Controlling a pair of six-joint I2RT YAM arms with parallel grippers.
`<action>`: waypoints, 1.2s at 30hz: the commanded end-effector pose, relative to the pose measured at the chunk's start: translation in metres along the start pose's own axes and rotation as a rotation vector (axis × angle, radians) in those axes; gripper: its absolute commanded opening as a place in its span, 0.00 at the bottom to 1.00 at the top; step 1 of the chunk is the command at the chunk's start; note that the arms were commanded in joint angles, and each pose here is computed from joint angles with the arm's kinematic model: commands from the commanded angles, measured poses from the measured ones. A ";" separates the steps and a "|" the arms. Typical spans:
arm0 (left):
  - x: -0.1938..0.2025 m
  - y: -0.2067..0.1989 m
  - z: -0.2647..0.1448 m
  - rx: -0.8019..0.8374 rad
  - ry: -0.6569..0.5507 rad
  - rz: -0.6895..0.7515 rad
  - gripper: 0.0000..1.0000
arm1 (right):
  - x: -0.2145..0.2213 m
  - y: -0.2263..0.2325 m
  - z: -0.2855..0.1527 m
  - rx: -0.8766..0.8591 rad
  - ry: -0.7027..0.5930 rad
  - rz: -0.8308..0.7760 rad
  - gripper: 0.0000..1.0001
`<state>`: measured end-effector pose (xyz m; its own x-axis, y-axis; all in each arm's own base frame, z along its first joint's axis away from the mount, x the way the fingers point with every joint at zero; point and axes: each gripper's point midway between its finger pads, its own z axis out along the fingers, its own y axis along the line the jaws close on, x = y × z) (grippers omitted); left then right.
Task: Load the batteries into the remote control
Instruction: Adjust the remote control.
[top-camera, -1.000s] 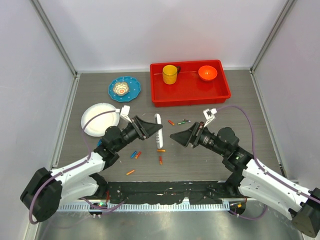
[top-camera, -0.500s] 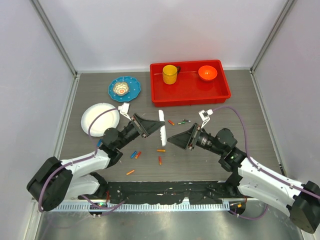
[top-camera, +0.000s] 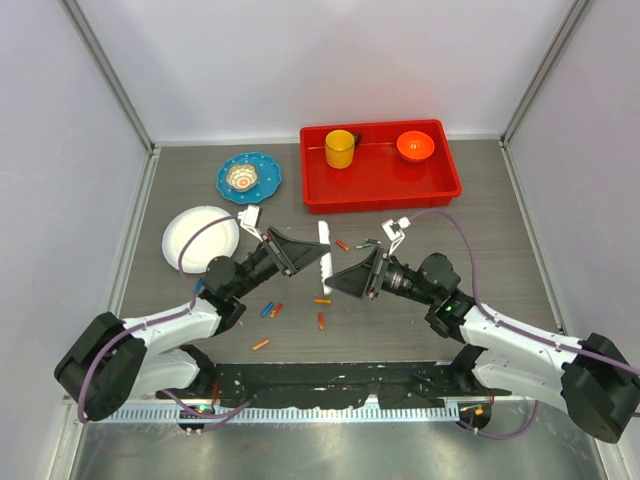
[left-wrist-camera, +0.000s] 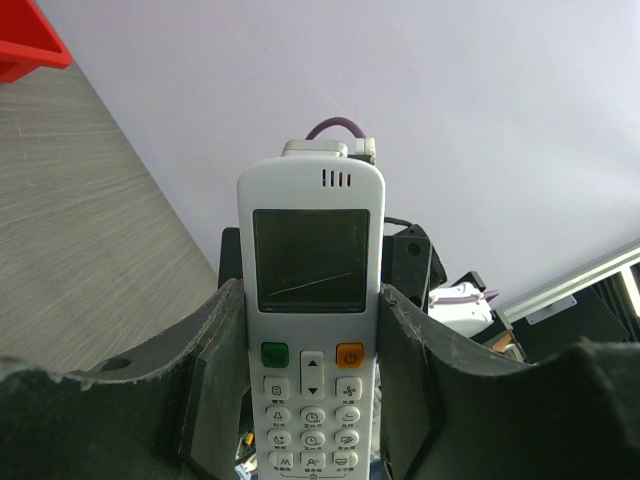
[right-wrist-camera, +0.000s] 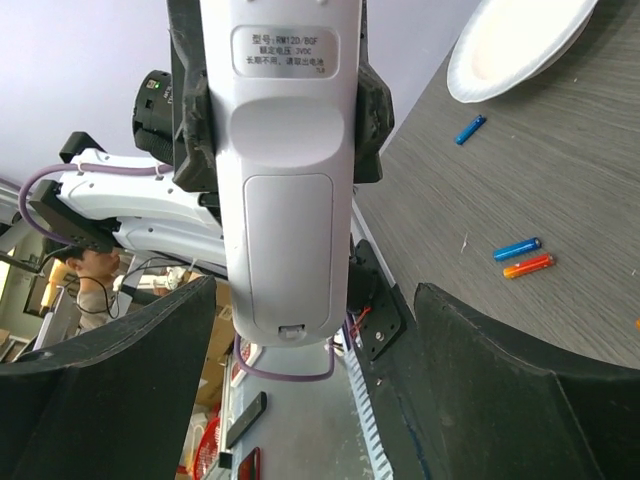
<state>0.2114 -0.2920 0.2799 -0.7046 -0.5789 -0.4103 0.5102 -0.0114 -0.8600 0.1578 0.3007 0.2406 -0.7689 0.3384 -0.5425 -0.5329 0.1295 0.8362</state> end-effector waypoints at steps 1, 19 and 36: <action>-0.006 -0.028 0.005 0.105 -0.010 0.028 0.00 | -0.013 0.036 0.008 -0.138 -0.022 -0.045 0.85; -0.004 -0.031 0.005 0.119 -0.008 0.028 0.00 | -0.006 0.039 0.018 -0.185 -0.003 -0.026 0.65; -0.001 -0.025 0.006 0.098 0.009 0.011 0.72 | 0.007 0.044 0.011 -0.221 0.053 -0.045 0.16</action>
<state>0.2061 -0.2946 0.2851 -0.7139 -0.5702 -0.4066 0.5217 -0.0457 -0.8519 0.1508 0.3209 0.2526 -0.7892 0.3084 -0.5311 -0.5548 0.0127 0.8319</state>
